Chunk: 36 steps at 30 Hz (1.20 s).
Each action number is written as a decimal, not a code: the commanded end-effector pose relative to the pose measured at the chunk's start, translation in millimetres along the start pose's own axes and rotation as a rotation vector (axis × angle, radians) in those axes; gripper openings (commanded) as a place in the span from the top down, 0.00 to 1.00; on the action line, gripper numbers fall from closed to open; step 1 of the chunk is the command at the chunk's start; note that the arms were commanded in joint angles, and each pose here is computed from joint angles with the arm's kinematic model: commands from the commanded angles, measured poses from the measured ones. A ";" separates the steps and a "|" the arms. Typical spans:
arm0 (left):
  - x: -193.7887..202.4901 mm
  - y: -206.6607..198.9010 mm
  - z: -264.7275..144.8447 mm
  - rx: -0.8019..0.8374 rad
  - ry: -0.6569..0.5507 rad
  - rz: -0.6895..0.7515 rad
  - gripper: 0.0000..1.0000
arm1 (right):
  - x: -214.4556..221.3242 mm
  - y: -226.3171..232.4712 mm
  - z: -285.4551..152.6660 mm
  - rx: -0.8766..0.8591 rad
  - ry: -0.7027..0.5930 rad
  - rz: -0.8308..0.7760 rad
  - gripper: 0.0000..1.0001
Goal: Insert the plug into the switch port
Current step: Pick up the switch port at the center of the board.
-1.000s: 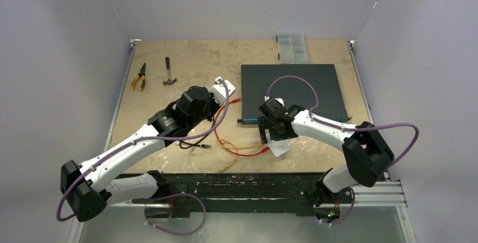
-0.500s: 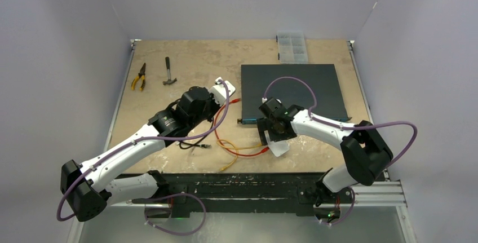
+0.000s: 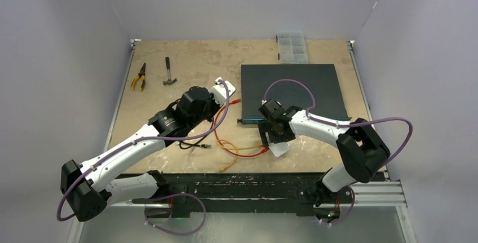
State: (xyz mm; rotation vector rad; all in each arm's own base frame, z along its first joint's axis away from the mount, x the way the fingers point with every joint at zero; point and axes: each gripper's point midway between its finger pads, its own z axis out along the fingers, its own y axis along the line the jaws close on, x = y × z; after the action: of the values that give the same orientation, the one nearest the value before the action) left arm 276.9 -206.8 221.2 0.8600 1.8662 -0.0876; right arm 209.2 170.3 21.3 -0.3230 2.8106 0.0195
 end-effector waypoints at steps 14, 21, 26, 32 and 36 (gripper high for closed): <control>-15.9 -0.5 -11.3 0.032 -0.081 0.024 1.00 | -55.0 4.3 -56.0 -0.020 -0.139 0.010 0.80; -30.1 35.0 -37.5 -0.112 -0.068 0.077 1.00 | -104.8 0.0 -74.4 -0.051 -0.224 0.054 1.00; -42.4 102.4 -70.8 -0.445 0.086 0.096 1.00 | -141.4 -12.8 -85.8 -0.029 -0.280 0.039 1.00; -62.6 132.8 -96.2 -0.591 0.132 0.111 1.00 | -188.0 -35.2 -108.6 -0.031 -0.381 0.118 1.00; -64.1 87.6 -68.5 -0.310 0.064 0.166 1.00 | -199.0 -28.9 -110.5 -0.070 -0.386 0.120 1.00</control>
State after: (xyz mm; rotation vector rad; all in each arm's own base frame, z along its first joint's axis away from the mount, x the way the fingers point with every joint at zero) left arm 298.0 -124.2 348.7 0.6078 1.8058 0.4282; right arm 351.5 167.4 161.5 -0.1236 2.5127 0.1059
